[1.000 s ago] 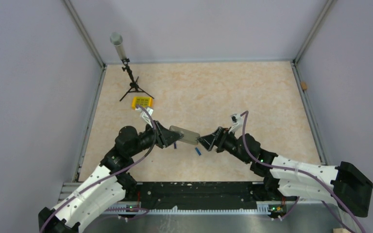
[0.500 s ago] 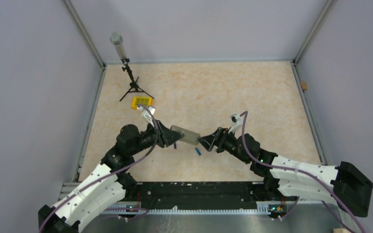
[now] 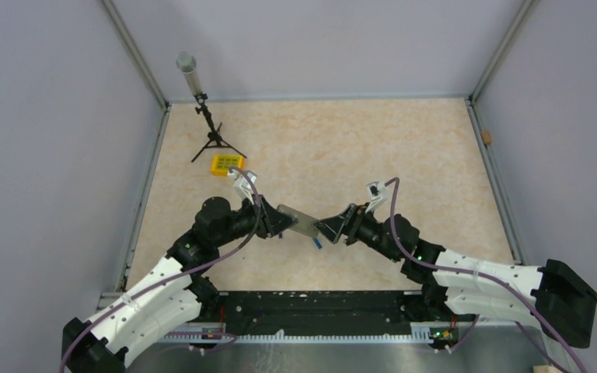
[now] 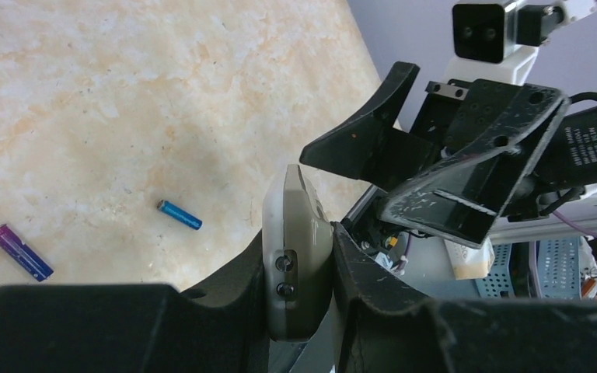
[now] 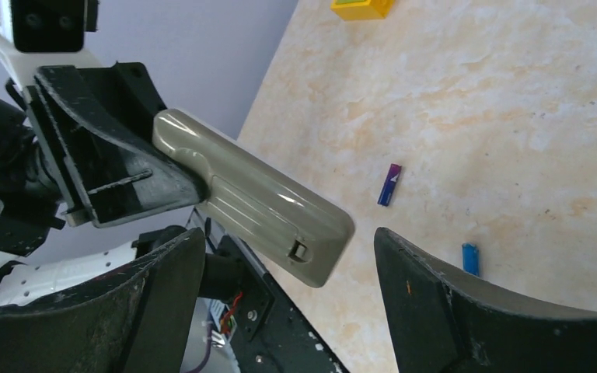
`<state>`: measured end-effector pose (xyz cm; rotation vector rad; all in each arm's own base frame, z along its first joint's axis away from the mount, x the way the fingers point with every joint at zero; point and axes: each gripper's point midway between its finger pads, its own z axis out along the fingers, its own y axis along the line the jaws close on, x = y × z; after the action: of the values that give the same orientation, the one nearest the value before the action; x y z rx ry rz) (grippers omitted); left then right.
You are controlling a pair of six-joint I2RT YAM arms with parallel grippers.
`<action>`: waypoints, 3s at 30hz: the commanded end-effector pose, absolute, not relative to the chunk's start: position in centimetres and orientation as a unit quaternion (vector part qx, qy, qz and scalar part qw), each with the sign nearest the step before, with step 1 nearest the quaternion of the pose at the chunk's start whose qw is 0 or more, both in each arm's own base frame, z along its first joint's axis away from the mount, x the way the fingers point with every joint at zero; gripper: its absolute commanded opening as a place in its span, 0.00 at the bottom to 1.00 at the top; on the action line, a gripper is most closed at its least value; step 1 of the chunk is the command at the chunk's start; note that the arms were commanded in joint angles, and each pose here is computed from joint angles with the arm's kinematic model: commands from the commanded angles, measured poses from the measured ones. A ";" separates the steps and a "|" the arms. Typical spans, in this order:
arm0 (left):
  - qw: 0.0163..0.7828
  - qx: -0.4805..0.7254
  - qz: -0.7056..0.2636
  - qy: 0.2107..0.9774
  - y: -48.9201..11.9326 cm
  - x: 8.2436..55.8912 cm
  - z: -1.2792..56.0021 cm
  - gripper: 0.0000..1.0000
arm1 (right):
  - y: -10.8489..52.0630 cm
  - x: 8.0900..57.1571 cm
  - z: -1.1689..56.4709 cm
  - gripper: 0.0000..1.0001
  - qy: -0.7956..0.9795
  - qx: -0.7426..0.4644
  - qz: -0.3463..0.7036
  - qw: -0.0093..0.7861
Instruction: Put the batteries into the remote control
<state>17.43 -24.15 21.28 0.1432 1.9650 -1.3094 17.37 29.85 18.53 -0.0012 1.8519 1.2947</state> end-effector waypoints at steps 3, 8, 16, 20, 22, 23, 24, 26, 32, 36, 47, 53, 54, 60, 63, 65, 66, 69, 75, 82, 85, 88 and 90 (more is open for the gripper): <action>0.400 0.064 -0.513 0.757 -24.2 17.8 22.7 0.00 | 30.3 17.1 22.2 0.79 0.701 -0.001 0.560 0.442; 0.406 0.062 -0.513 0.754 -24.0 17.7 23.1 0.00 | 29.5 17.7 20.6 0.79 0.728 0.007 0.522 0.445; 0.403 0.061 -0.530 0.744 -24.1 17.2 24.1 0.00 | 29.1 17.5 17.5 0.78 0.760 0.003 0.491 0.426; 0.396 0.063 -0.542 0.738 -24.3 16.8 24.6 0.00 | 29.3 17.4 17.1 0.78 0.763 0.001 0.490 0.422; 0.395 0.063 -0.546 0.736 -24.4 16.7 24.7 0.00 | 29.3 17.5 17.0 0.78 0.765 0.001 0.487 0.422; 0.394 0.063 -0.547 0.736 -24.4 16.7 24.8 0.00 | 29.2 17.6 16.9 0.78 0.767 0.002 0.483 0.422; 0.393 0.063 -0.549 0.735 -24.4 16.6 24.8 0.00 | 29.1 17.6 16.8 0.78 0.768 0.003 0.480 0.423; 0.393 0.062 -0.550 0.735 -24.4 16.6 24.9 0.00 | 29.0 17.7 16.7 0.77 0.769 0.004 0.478 0.424; 0.395 0.060 -0.551 0.733 -24.3 16.6 25.1 0.00 | 28.8 17.6 16.5 0.77 0.771 0.005 0.474 0.424; 0.396 0.059 -0.553 0.731 -24.3 16.5 25.3 0.00 | 28.6 17.6 16.4 0.77 0.774 0.007 0.470 0.425; 0.394 0.063 -0.562 0.725 -24.4 16.2 25.9 0.00 | 28.3 17.9 16.2 0.77 0.777 0.010 0.459 0.430; 0.391 0.061 -0.567 0.722 -24.4 16.1 26.1 0.00 | 28.4 18.0 15.9 0.77 0.780 0.009 0.455 0.429; 0.391 0.062 -0.568 0.721 -24.5 16.1 26.1 0.00 | 28.5 18.0 15.9 0.77 0.781 0.008 0.455 0.428; 0.392 0.059 -0.572 0.718 -24.5 16.1 26.4 0.00 | 28.7 18.1 15.3 0.77 0.790 0.005 0.440 0.427; 0.392 0.060 -0.574 0.716 -24.5 16.0 26.5 0.00 | 28.7 18.3 15.2 0.77 0.792 0.006 0.433 0.430; 0.391 0.060 -0.576 0.715 -24.6 16.0 26.6 0.00 | 28.8 18.4 15.1 0.77 0.794 0.006 0.428 0.431; 0.390 0.060 -0.577 0.715 -24.6 16.0 26.5 0.00 | 28.8 18.4 15.1 0.77 0.795 0.007 0.425 0.433; 0.389 0.060 -0.582 0.711 -24.7 15.9 26.6 0.00 | 28.9 18.6 15.0 0.77 0.797 0.011 0.421 0.433; 0.370 0.055 -0.621 0.688 -25.2 15.1 27.2 0.00 | 30.1 18.3 15.8 0.77 0.774 0.022 0.470 0.423; 0.356 0.051 -0.628 0.690 -25.3 14.8 27.1 0.00 | 31.9 17.5 19.6 0.77 0.707 0.008 0.576 0.410; 0.357 0.045 -0.621 0.697 -25.2 15.1 26.7 0.00 | 32.5 16.9 21.2 0.77 0.682 -0.006 0.608 0.406; 0.360 0.037 -0.604 0.710 -25.1 15.7 25.7 0.00 | 32.7 16.1 22.8 0.77 0.657 -0.018 0.637 0.403; 0.361 0.033 -0.588 0.723 -25.0 16.2 24.8 0.00 | 32.6 15.8 23.8 0.77 0.643 -0.022 0.649 0.406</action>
<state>18.18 -23.34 22.15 -0.0291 1.9191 -1.3596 19.06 30.32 16.16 0.0871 1.8611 1.3064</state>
